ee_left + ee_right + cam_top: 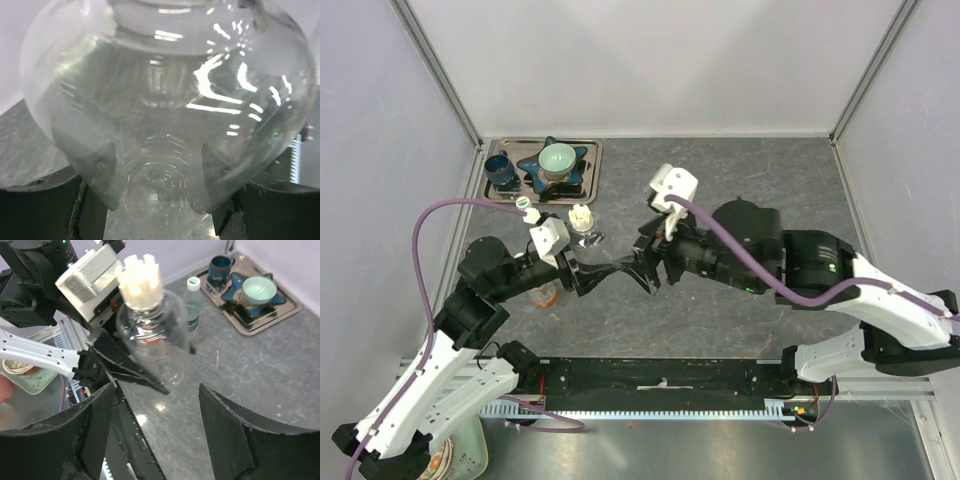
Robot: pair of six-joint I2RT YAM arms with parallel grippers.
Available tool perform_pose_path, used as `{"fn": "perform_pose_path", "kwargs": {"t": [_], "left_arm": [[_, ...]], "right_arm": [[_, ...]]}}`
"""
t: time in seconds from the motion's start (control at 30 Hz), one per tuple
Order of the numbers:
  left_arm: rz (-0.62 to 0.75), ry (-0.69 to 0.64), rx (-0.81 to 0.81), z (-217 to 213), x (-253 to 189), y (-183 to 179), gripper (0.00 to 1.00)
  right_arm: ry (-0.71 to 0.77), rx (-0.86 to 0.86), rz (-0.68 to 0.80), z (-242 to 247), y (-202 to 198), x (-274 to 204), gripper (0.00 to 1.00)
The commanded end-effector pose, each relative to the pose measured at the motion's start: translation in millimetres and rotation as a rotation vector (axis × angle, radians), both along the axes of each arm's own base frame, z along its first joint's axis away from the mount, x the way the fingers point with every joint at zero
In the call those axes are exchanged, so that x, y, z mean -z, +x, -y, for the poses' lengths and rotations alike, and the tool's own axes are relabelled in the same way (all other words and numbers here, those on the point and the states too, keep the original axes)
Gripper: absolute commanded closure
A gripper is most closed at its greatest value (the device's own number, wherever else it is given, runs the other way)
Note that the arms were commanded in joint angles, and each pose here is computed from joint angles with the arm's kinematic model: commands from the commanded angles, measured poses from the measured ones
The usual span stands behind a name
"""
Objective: Screw on the bottle caps
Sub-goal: Screw the bottle cap onto the plastic bottle.
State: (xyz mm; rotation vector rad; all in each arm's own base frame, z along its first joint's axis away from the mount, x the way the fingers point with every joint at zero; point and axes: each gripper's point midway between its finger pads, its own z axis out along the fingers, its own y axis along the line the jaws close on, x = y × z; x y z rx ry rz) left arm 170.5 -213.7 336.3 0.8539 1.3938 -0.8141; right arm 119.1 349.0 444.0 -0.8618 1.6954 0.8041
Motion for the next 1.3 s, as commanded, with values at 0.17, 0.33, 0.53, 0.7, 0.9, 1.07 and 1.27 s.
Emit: {"fn": "perform_pose_path", "kwargs": {"t": [0.17,0.33,0.53,0.7,0.9,1.07,1.27], "left_arm": [[0.044,-0.034,0.628,21.9,-12.9,-104.0,0.98],[0.022,-0.025,0.77,19.0,-8.1,-125.6,0.98],[-0.012,-0.02,0.828,18.2,-6.7,-132.3,0.98],[-0.024,-0.018,0.866,15.5,-7.7,-139.4,0.98],[-0.026,-0.014,0.886,13.6,-5.2,-143.2,0.98],[-0.026,-0.012,0.872,14.9,-3.8,-140.2,0.98],[-0.021,-0.011,0.863,15.3,-4.2,-138.9,0.98]], "right_arm": [[0.217,-0.258,0.275,18.7,-22.7,-71.1,0.02],[0.294,-0.608,0.382,12.7,-77.5,-80.0,0.02],[0.295,-0.8,0.308,-13.9,-88.6,-74.2,0.02],[0.308,-0.838,0.268,-24.6,-81.0,-74.1,0.02],[0.354,-0.881,0.263,-24.7,-81.1,-80.8,0.03],[0.36,-0.924,0.184,-35.9,-82.6,-73.8,0.07],[0.342,-0.972,0.126,-50.6,-79.9,-64.5,0.15]]}}
